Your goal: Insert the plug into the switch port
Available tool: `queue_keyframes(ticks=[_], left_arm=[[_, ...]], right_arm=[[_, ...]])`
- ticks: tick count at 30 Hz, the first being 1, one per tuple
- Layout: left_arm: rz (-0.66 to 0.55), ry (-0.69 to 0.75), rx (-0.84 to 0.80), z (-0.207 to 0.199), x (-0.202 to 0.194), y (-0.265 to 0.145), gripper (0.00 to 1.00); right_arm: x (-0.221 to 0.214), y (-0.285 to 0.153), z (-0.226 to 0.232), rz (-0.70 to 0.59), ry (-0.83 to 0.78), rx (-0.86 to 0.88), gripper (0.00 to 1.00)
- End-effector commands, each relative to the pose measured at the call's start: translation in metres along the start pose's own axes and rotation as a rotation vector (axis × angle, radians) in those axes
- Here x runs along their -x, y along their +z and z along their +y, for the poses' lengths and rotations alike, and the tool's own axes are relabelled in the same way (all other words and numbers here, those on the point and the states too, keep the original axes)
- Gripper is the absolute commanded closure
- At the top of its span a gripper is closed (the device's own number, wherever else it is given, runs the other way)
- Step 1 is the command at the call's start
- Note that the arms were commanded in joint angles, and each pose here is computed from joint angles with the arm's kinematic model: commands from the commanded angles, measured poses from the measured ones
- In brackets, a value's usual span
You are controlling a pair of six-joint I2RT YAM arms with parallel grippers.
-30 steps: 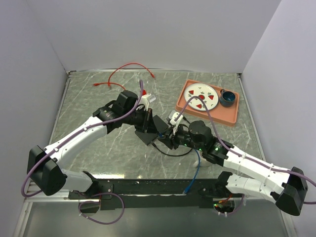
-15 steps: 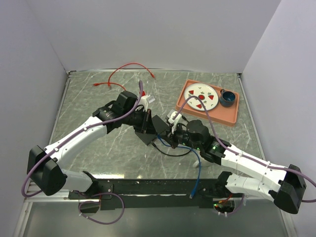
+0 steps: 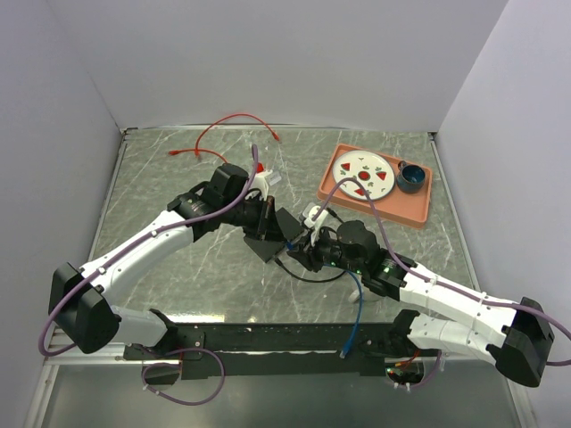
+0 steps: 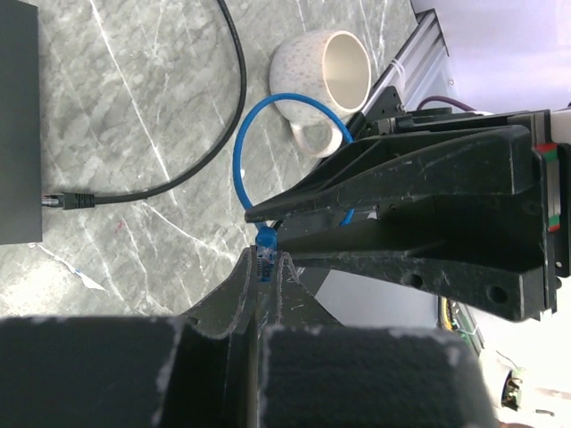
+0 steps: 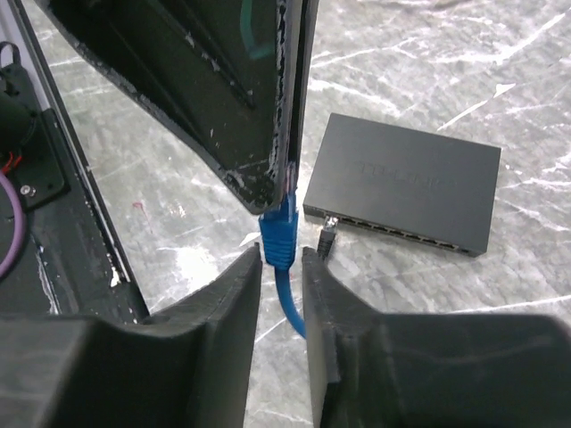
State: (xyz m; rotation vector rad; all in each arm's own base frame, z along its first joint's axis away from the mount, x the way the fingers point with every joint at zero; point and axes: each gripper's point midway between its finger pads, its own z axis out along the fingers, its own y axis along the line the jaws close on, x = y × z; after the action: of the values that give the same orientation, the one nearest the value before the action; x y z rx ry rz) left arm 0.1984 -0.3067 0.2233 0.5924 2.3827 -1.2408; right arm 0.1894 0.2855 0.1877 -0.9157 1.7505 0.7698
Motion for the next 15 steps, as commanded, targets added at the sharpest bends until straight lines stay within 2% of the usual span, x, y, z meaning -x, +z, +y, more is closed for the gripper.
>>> queue_keyframes(ticks=[1,3,12,14,15], left_arm=[[-0.039,0.029,-0.070,-0.023,0.010,-0.010,0.99],[-0.036,0.029,-0.072,-0.024,0.009,-0.010,0.99],[-0.033,0.023,-0.070,-0.023,0.008,-0.011,0.99],[-0.035,0.025,-0.072,-0.024,0.008,-0.011,0.99],[-0.038,0.026,-0.072,-0.024,0.009,-0.012,0.99]], right_arm=[[0.016,0.001,0.000,-0.058,0.003,-0.003,0.74],[0.017,0.002,0.000,-0.066,0.006,-0.004,0.75],[0.027,0.001,0.001,-0.102,0.009,0.000,0.69],[0.026,0.003,0.002,-0.096,0.010,0.003,0.75],[0.025,0.003,0.003,-0.093,0.008,0.008,0.85]])
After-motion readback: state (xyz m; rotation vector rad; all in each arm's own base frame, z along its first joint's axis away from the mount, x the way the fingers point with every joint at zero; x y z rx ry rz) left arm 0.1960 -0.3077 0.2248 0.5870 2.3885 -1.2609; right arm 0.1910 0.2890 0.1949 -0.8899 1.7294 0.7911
